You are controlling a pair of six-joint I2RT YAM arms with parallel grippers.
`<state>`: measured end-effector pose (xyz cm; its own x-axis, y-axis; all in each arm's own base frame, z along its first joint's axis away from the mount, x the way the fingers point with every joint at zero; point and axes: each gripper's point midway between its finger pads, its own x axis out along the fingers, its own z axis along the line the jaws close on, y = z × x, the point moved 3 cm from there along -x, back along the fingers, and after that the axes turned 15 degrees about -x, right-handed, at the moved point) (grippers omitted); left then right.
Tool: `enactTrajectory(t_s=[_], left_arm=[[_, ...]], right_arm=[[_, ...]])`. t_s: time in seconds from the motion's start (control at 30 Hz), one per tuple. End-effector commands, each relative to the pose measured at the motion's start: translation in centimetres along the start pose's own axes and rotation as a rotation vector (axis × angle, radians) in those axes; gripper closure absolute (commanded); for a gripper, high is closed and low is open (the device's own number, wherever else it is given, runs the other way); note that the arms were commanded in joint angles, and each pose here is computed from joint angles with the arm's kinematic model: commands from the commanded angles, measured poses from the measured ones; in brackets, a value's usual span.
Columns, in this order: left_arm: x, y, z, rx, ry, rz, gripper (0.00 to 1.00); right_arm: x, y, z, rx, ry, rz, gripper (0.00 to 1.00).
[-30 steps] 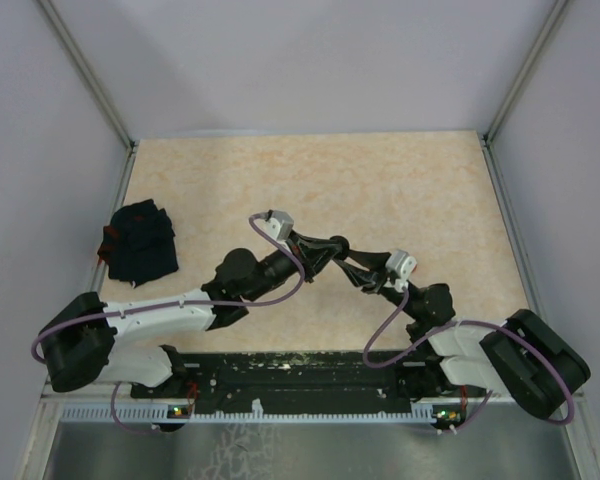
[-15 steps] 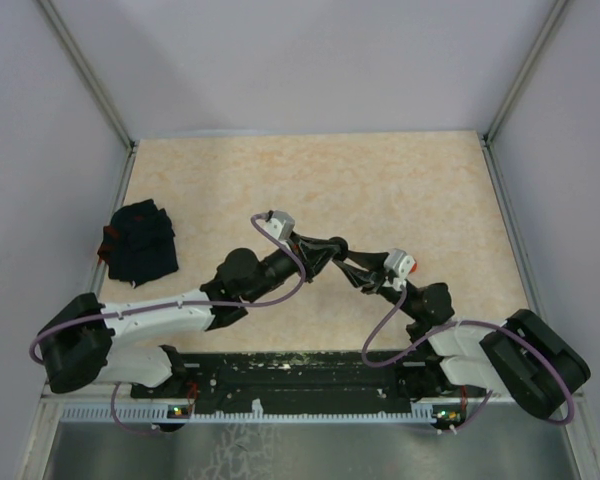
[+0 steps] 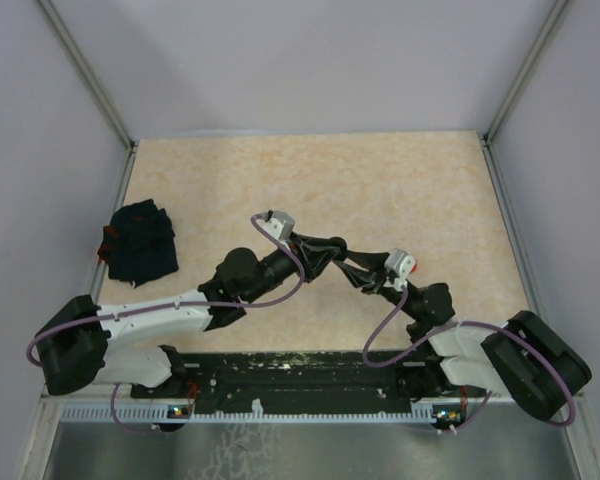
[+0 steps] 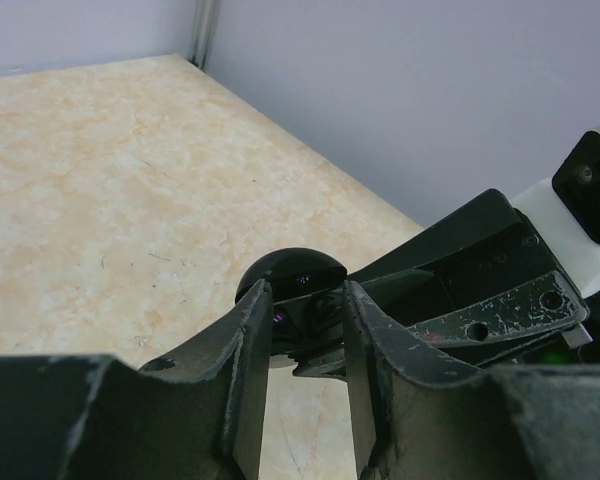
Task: Insert the wireless bluetooth earbuds into the charging case
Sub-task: Place the earbud in the charging case, then close the charging case.
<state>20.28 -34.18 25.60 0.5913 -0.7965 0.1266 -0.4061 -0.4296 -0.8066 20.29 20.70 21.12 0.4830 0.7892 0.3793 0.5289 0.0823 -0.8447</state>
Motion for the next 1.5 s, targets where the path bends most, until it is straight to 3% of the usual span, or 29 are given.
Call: enactTrajectory(t_s=[0.0,0.37,0.47,0.8,1.1,1.47], left_arm=[[-0.1,-0.3,-0.2,0.019,-0.016,0.026,0.59],[-1.5,-2.9,-1.1,0.097,-0.041,0.036,0.45],[-2.2,-3.9,-1.1,0.137,-0.047,0.055,0.37],[-3.7,-5.0,-0.5,0.066,0.181,0.333,0.14],[-2.8,-4.5,-1.6,-0.002,0.32,0.461,0.06],[-1.9,-2.5,-0.9,-0.072,0.342,0.556,0.04]], right_arm=[[0.4,-5.3,-1.3,-0.077,0.046,-0.223,1.0],[0.4,-5.0,-1.1,-0.077,0.032,-0.214,1.0],[0.5,-4.8,-0.7,-0.07,0.007,-0.211,1.0],[0.8,-4.7,0.6,-0.076,-0.09,-0.221,1.0],[1.1,-5.0,1.2,-0.075,-0.143,-0.238,1.0],[1.9,-5.5,1.0,-0.065,-0.157,-0.258,1.0]])
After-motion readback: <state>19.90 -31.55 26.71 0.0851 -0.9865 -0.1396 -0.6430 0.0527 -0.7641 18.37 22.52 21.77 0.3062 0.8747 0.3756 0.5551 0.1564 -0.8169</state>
